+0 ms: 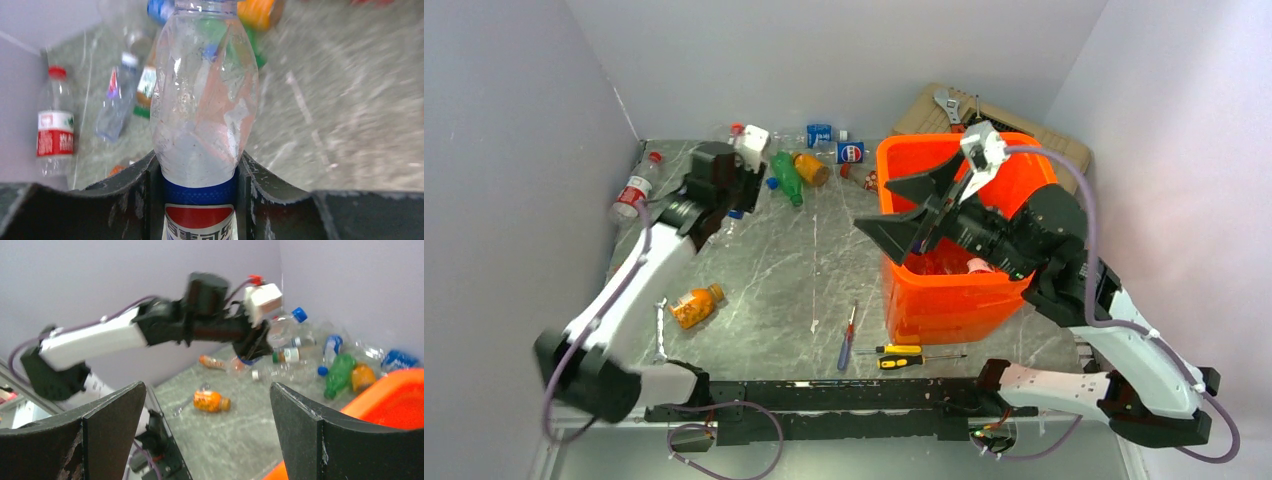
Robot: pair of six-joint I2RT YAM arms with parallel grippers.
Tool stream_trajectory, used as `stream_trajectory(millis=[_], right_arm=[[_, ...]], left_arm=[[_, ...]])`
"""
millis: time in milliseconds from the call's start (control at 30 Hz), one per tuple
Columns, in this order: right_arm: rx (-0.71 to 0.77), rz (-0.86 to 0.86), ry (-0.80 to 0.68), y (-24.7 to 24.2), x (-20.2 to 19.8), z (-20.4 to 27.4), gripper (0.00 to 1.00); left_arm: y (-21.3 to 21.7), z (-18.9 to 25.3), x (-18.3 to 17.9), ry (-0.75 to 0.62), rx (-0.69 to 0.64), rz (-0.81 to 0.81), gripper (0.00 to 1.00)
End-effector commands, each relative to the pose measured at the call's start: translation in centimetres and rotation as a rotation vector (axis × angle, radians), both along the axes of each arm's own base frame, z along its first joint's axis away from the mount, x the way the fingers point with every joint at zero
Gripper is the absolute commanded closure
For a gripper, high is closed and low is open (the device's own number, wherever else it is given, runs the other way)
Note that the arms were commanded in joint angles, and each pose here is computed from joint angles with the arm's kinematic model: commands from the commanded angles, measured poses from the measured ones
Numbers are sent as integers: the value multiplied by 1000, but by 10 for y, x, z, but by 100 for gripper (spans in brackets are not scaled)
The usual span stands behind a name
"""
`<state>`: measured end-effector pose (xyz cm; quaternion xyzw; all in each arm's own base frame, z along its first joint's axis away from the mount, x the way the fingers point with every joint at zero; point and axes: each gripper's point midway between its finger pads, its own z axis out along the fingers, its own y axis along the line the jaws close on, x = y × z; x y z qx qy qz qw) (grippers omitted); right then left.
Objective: Put the plastic bottles in the bin
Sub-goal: Pick up the plastic bottle at the center of the board, then place the plastic bottle in the trash bin.
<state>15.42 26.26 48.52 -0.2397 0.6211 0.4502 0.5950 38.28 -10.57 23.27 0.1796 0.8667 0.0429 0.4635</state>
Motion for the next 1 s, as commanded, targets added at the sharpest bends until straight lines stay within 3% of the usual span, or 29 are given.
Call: stream_trajectory(millis=[0,167,267,533,967], right_arm=[[51,52,-68,9,-5,46,0],[48,88,-84,37,6,63,0],[43,110,-72,55,13,62,0],[26,114,12,85,30,29,0],[-30,49,132,111,58,-9,12]], left_arm=[[-38,75,-51,-192,-248,-263,57],[-91,111,-139,-276,-481,-725,56],[-104,114,-171,-292,-587,-858,58],[-116,113,-201,-334,-748,-984,59],[-118,121,-224,-352,-764,-1056,60]])
